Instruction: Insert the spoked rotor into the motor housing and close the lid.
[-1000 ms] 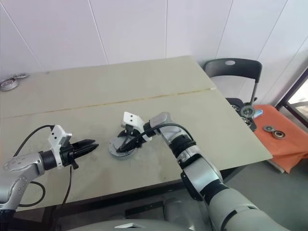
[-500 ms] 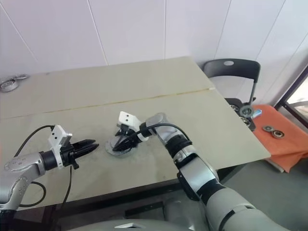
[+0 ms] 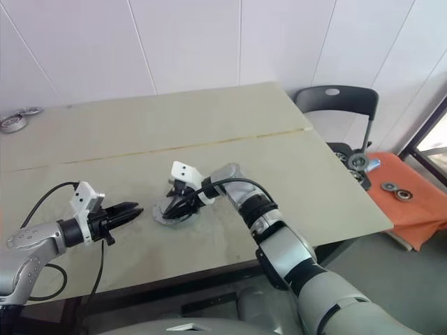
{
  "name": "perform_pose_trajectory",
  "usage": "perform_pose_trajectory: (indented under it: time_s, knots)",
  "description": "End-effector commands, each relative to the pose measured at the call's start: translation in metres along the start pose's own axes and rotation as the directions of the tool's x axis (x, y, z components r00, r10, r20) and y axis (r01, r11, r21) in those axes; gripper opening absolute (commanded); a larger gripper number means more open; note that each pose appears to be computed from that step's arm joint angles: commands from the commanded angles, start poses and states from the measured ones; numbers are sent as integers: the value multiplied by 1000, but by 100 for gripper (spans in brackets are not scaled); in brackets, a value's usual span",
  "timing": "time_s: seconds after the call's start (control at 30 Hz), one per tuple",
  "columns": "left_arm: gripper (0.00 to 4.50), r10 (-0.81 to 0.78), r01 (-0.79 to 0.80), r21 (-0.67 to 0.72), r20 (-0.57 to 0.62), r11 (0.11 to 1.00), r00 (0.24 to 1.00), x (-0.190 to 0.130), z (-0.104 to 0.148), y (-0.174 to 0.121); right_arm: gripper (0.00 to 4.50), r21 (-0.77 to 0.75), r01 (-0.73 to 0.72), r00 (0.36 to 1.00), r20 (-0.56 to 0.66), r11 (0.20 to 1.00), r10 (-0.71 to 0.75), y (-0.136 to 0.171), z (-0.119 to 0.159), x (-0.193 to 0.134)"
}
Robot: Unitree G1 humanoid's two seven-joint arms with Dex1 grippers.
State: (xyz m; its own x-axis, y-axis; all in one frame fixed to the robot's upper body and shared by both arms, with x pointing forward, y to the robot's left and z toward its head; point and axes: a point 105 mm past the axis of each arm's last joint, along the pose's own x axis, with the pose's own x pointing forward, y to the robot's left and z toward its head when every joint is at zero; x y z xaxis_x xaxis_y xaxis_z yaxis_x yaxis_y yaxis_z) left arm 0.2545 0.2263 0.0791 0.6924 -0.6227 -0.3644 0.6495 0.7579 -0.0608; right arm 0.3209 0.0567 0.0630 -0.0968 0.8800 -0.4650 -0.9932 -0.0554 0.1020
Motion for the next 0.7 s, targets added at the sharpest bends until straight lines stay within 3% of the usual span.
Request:
perform_pose_trajectory:
  time_s: [0.03, 0.17, 0.5, 0.7]
  knots:
    - [123, -7, 6, 44, 31, 999, 1000, 0, 13, -2, 306, 59, -99, 993, 73, 993, 95, 11, 4, -4]
    - [123, -12, 10, 42, 29, 999, 999, 2, 12, -3, 306, 24, -159, 983, 93, 987, 156, 19, 7, -9]
    - [123, -10, 9, 40, 31, 999, 999, 2, 12, -4, 306, -21, -89, 996, 6, 996, 89, 14, -16, -4]
    - [123, -8, 6, 39, 31, 999, 999, 1, 12, -5, 306, -25, -104, 994, 33, 994, 105, 16, -21, -6]
